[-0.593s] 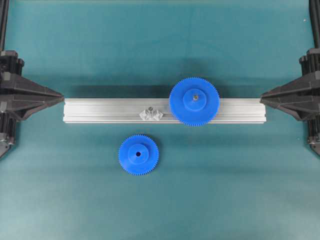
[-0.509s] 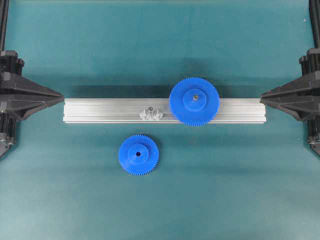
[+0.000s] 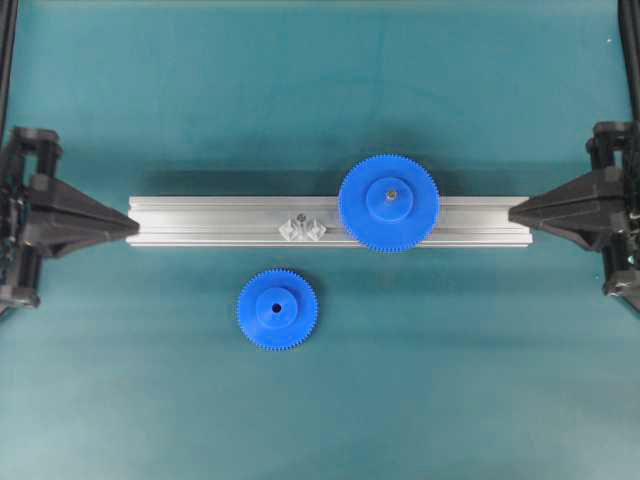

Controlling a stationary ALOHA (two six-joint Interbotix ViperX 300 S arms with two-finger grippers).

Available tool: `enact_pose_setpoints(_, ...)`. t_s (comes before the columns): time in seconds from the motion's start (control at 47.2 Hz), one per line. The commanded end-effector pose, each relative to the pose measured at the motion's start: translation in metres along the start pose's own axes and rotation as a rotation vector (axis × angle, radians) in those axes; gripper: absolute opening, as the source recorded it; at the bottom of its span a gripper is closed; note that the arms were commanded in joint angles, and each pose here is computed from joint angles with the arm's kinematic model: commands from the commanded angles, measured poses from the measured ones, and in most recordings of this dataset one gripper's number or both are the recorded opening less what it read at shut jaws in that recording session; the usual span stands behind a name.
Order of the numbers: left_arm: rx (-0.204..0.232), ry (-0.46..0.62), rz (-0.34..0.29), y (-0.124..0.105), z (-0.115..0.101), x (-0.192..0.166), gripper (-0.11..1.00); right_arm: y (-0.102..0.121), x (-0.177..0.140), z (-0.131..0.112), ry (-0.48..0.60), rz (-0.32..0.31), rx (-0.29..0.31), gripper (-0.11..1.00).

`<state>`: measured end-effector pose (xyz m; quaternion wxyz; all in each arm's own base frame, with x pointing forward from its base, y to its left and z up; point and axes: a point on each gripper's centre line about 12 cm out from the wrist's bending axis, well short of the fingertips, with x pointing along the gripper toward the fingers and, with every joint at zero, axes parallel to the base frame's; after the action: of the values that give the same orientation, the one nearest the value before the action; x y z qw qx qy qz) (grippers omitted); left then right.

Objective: Find the location of the shaft and insert the small gear.
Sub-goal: 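Move the left gripper toward the loose small blue gear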

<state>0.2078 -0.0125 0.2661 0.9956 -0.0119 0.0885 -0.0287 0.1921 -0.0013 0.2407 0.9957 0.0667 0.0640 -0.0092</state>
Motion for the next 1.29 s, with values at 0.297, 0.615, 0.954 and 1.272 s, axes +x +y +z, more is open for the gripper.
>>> enact_pose_setpoints(0.297,-0.061,0.189,-0.023,-0.008,-0.015,0.031,-0.02,-0.002,0.002,-0.006,0.042,-0.012,0.021,-0.02)
enact_pose_setpoints(0.615,-0.054,0.214,-0.052,-0.016,-0.015,0.041,-0.02,-0.002,0.002,-0.008,0.046,-0.013,0.056,-0.02)
enact_pose_setpoints(0.954,-0.108,0.280,-0.041,-0.018,-0.020,0.061,-0.02,-0.003,0.001,-0.011,0.063,-0.015,0.056,-0.02)
enact_pose_setpoints(1.272,-0.107,0.409,-0.024,-0.019,-0.027,0.086,-0.02,-0.003,0.001,-0.012,0.064,-0.015,0.056,-0.02)
